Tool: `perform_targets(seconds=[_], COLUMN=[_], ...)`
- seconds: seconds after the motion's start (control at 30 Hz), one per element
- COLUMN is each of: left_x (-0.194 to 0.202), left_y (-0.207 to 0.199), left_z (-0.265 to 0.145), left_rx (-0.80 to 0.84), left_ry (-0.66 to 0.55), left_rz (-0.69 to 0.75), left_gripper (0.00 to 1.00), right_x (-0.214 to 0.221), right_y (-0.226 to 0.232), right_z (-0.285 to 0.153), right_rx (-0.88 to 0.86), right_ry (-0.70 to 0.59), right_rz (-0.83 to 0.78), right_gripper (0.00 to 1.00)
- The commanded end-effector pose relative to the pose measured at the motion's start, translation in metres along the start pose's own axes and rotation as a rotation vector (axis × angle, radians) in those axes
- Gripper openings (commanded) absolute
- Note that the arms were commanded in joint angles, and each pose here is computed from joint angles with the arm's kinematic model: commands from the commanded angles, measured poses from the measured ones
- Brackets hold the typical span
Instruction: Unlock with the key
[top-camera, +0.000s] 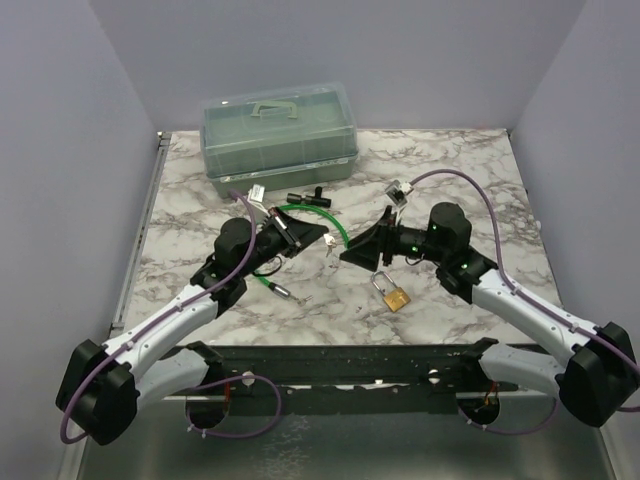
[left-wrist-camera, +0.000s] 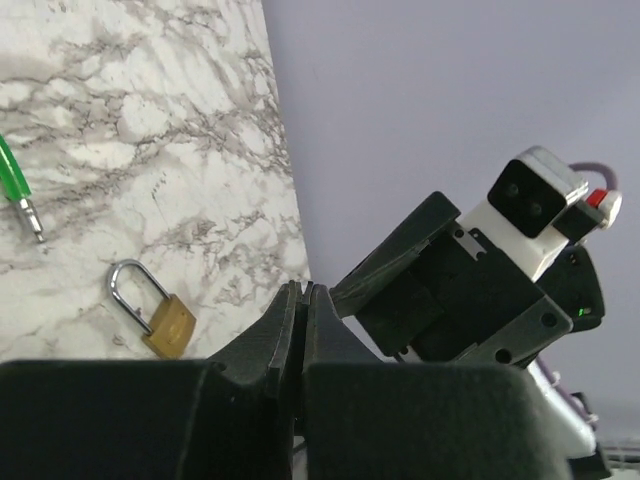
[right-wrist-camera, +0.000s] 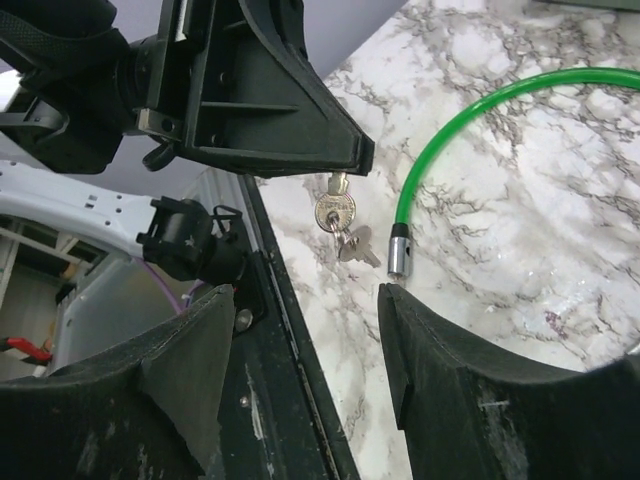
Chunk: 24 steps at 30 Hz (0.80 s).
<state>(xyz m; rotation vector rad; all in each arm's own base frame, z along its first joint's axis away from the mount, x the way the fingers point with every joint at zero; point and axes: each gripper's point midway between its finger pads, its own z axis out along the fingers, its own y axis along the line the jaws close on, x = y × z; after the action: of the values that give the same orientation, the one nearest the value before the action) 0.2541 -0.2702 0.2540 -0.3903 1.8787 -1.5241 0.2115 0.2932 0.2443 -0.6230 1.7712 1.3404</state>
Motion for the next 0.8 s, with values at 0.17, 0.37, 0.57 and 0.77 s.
perform_targets(seconds=[0.17, 0.37, 0.57, 0.77], left_x=[0.008, 0.012, 0.014, 0.015], left_y=[-0.02, -0.031, -0.034, -0.036], left_z=[-0.012, -0.017, -0.018, -0.019], left_rx=[0.107, 0.152, 0.163, 0.176], left_ry=[0.051, 0.072, 0.084, 0.086], left_rz=[0.277, 0.33, 0.342, 0.339], left_gripper=[0.0, 0.0, 0.0, 0.0], right_x=[-0.017, -0.017, -0.015, -0.017], right_y=[0.03, 0.03, 0.032, 0.035], right_z=[0.011, 0.016, 0.02, 0.025], right_rx=[-0.179, -0.209, -0.245, -0.285], right_ry=[-0.001, 0.013, 0.024, 0.023], right_rz=[-0.02, -0.007, 0.012, 0.031], right_gripper=[0.63, 0.61, 0.59, 0.55])
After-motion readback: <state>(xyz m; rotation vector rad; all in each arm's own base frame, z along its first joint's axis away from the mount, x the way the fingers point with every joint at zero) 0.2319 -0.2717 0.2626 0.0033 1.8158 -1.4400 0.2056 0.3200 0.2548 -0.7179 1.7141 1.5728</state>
